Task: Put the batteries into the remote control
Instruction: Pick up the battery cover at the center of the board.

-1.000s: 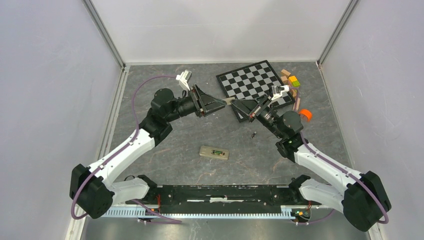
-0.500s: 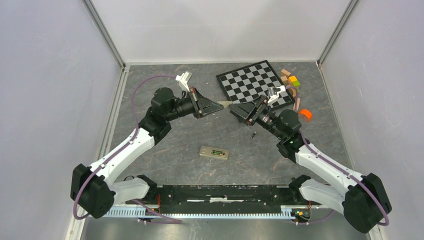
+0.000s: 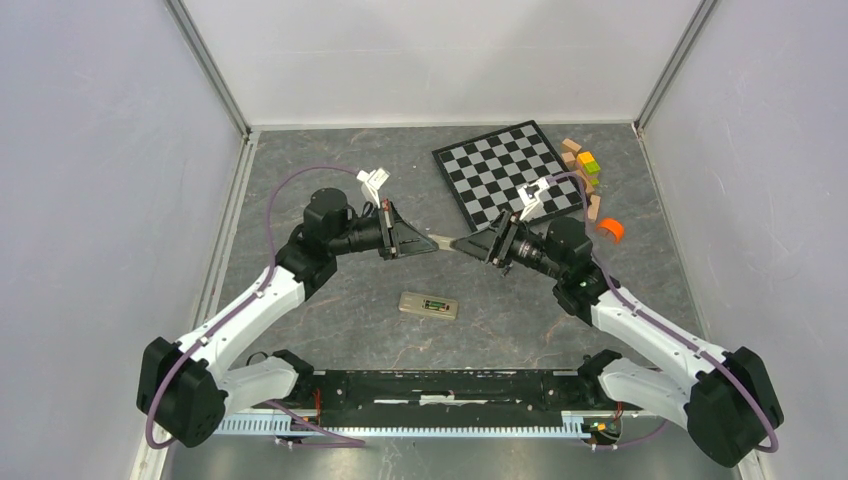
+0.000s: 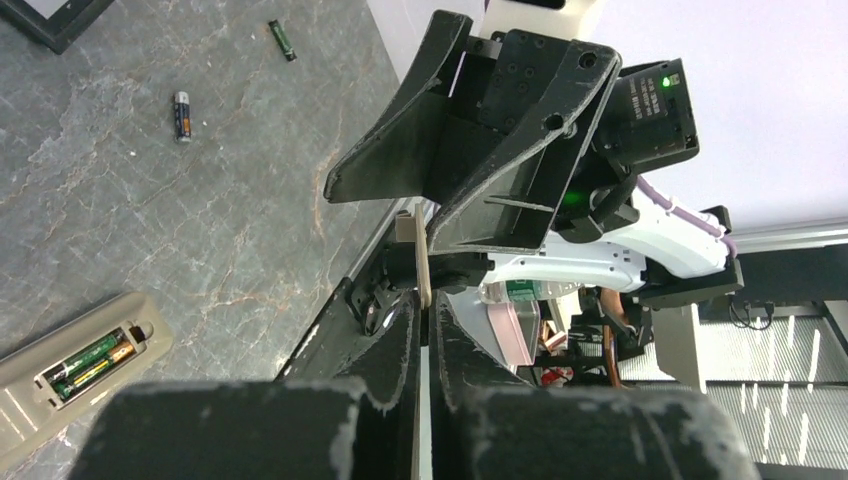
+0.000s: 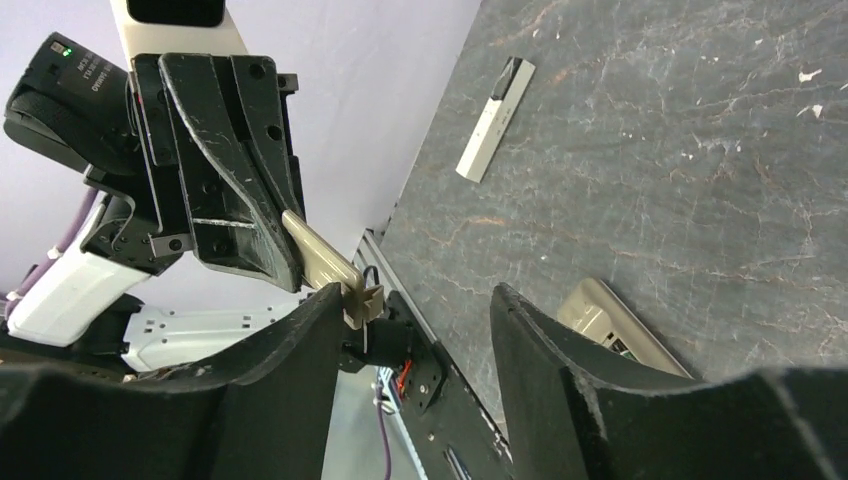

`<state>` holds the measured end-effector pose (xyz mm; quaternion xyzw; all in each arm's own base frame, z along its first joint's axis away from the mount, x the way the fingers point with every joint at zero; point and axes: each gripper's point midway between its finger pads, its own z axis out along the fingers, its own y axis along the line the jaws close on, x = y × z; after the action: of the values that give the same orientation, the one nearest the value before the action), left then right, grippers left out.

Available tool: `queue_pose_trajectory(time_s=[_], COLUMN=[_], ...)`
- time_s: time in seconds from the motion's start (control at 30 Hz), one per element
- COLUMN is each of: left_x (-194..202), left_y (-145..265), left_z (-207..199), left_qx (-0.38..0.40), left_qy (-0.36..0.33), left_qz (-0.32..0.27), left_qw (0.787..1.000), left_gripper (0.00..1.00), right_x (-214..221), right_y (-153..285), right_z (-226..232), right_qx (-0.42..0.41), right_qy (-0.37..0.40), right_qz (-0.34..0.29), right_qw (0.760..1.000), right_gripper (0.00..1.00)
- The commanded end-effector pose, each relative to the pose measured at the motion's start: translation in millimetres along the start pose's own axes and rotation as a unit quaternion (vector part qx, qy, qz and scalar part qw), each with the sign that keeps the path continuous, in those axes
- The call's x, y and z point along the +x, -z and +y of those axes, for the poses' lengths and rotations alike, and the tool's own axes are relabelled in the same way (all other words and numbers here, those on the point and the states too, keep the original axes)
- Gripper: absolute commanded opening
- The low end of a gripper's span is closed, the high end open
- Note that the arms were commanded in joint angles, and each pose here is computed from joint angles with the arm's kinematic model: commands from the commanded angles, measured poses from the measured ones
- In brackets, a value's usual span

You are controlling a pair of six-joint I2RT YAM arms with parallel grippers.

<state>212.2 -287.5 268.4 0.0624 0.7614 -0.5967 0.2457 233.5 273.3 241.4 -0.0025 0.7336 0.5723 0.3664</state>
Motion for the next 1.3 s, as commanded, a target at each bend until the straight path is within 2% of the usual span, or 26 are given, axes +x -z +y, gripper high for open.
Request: queue_pose_trajectory(time_s=[0.0, 0.23, 0.33, 0.47, 0.67, 0.83, 0.93, 1.03, 1.13, 1.17, 1.27], left_x=[9, 11, 11, 11, 11, 12, 12, 14, 14, 16, 24], left_y=[6, 3, 3, 2, 2, 1, 1, 1, 2, 4, 12], left_z=[-5, -3, -3, -2, 2, 6, 9, 18, 41, 54, 96], left_qx=[0.020, 0.024, 0.025, 0.025, 0.019, 0.014, 0.009, -0.004, -0.045, -0.071, -0.158], left_qy=[-0.031, -0.021, -0.019, -0.016, -0.010, -0.006, -0.004, -0.008, -0.021, -0.022, -0.013], left_qz=[0.017, 0.024, 0.024, 0.022, 0.015, 0.014, 0.012, 0.004, -0.013, -0.014, -0.023], left_qw=[0.999, 0.999, 0.999, 0.999, 1.000, 1.000, 1.000, 1.000, 0.999, 0.997, 0.987], left_gripper=[0.02, 0.02, 0.02, 0.02, 0.02, 0.04, 0.30, 0.72, 0.96, 0.99, 1.00], right_x=[-5, 4, 8, 9, 15, 18, 20, 23, 30, 34, 48], right_y=[-2, -5, -7, -6, -4, -1, 0, 0, 2, 4, 7], right_z=[12, 24, 25, 24, 30, 30, 23, 9, -14, -23, -44], right_qx=[-0.020, -0.064, -0.067, -0.071, -0.092, -0.094, -0.080, -0.051, -0.008, 0.007, 0.039], right_qy=[0.030, -0.004, -0.014, -0.024, -0.042, -0.045, -0.041, -0.037, -0.036, -0.036, -0.039], right_qz=[0.008, 0.017, 0.023, 0.018, 0.030, 0.036, 0.032, 0.030, 0.027, 0.028, 0.037], right_qw=[0.999, 0.998, 0.997, 0.997, 0.994, 0.994, 0.995, 0.998, 0.999, 0.999, 0.998], right_gripper=[0.59, 0.58, 0.53, 0.43, 0.18, 0.03, 0.00, 0.00, 0.00, 0.00, 0.00])
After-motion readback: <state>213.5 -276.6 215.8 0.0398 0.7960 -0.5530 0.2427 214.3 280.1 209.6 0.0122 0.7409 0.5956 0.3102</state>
